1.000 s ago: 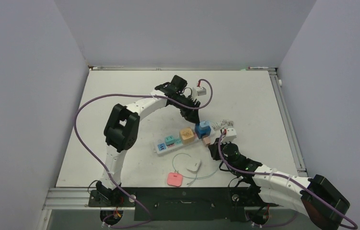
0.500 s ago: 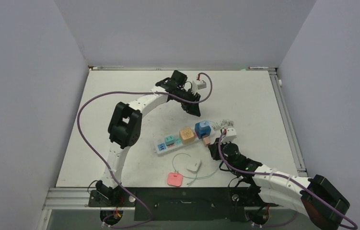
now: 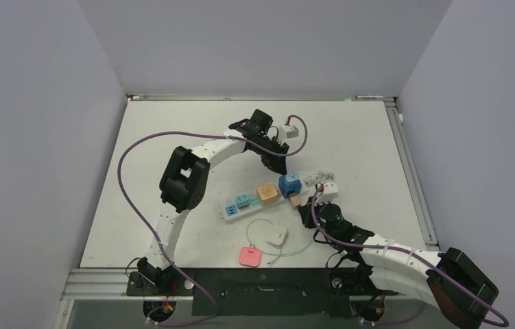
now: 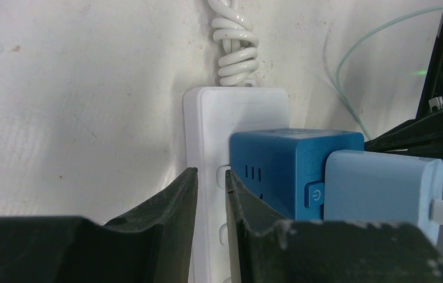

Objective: Insert the plug
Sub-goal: Insert the plug into the socket.

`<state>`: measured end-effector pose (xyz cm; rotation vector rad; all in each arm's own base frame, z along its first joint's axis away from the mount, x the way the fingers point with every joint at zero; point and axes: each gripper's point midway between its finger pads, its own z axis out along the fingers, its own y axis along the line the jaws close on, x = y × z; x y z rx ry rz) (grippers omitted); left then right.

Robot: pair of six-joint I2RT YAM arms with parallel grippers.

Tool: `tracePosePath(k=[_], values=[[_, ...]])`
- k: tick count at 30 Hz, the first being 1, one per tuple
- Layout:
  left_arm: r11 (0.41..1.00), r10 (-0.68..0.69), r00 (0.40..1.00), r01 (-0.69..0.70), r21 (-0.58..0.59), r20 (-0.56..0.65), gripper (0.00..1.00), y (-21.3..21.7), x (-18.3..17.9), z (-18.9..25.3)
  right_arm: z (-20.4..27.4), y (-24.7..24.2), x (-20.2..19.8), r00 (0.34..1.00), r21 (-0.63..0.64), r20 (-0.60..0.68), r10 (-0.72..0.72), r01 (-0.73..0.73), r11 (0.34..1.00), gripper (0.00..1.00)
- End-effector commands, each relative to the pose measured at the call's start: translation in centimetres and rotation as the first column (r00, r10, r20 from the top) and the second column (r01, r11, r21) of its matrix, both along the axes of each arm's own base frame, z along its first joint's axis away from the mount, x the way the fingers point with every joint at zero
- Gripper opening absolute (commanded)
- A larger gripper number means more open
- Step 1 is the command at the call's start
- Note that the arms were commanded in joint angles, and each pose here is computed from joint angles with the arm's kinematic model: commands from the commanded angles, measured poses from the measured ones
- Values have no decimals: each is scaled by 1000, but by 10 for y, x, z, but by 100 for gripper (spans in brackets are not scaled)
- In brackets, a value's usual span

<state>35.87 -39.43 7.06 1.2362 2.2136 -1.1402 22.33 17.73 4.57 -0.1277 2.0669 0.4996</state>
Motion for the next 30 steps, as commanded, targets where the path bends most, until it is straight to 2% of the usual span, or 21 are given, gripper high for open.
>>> tracePosePath(k=[1, 17, 30], values=[[1000, -25, 999, 25, -11, 27, 21, -3, -3, -2, 27, 10, 16, 997, 58, 71, -8, 4, 998, 5], [998, -62, 998, 63, -19, 14, 20, -6, -25, -1, 34, 15, 26, 996, 89, 93, -20, 11, 996, 5], [989, -148, 987, 147, 20, 64, 19, -4, -47, -8, 43, 23, 44, 994, 91, 105, -9, -1, 996, 5]])
